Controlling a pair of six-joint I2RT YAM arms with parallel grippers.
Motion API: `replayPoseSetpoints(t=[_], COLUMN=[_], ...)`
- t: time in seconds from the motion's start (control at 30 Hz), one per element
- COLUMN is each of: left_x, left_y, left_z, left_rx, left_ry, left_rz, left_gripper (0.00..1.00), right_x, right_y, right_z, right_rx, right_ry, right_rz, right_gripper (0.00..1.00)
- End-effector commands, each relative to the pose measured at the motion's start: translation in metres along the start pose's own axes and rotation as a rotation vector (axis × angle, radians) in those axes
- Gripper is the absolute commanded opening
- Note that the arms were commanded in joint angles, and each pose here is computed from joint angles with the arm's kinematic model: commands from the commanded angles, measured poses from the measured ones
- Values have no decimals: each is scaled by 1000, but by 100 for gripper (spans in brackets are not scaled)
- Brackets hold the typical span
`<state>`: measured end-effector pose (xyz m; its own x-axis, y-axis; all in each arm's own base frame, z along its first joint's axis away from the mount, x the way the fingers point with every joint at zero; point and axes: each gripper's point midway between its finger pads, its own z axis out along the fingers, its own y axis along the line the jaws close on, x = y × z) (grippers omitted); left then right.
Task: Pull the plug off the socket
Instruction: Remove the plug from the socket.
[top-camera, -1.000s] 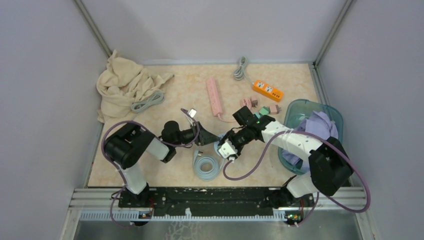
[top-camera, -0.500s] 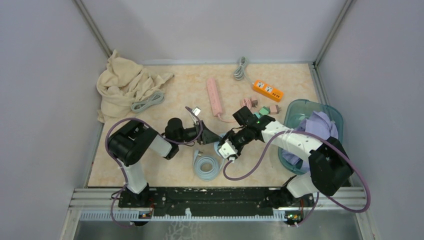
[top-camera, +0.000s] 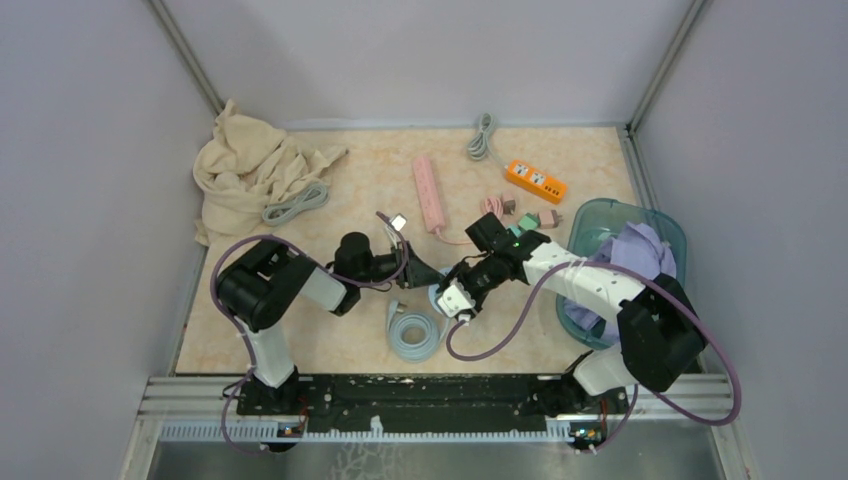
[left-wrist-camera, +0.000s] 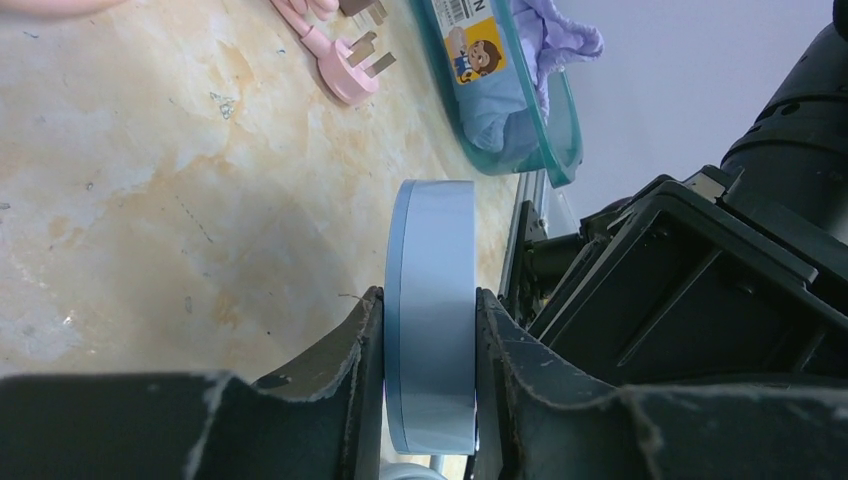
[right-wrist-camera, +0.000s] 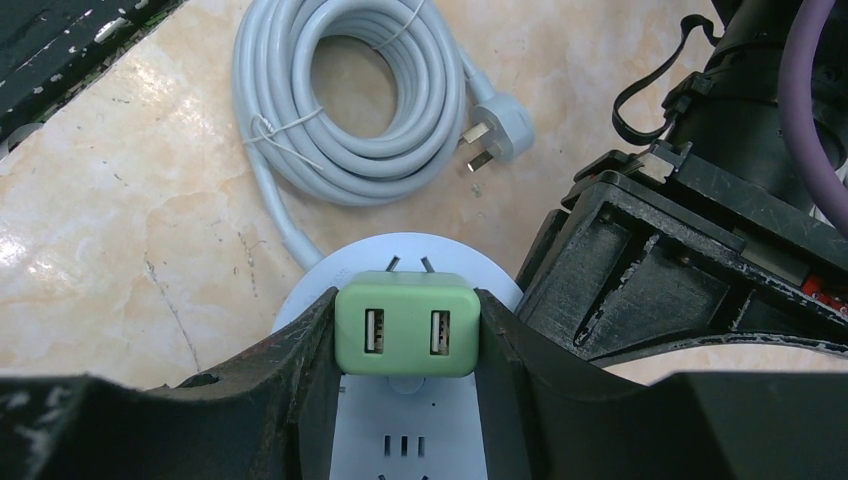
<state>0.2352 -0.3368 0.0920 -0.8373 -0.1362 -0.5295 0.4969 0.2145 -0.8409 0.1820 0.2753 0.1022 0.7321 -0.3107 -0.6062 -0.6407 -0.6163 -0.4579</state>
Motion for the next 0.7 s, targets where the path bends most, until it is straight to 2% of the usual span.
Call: replayPoseSetpoints(t=[0.0,0.07,0.23,0.67], left_x=[0,-3,-8,-7], left_y=[-7,-7,-2,2], left_z=[4,3,4,2], left_rx=[44,37,-12,-20], left_ry=[15,-1,-23,-28], left_rz=[39,41,47,74], left_gripper=[11,5,1,0], right_x=[-26,-28,-39,-50], right_y=[-13,-12,-15,-26], right_z=[-5,-6,1,29], right_rx=[24,4,17,1], right_ry=[-81,-88,-136,-80], right_rz=[-42,-2,47,114], right_gripper=[0,0,0,0])
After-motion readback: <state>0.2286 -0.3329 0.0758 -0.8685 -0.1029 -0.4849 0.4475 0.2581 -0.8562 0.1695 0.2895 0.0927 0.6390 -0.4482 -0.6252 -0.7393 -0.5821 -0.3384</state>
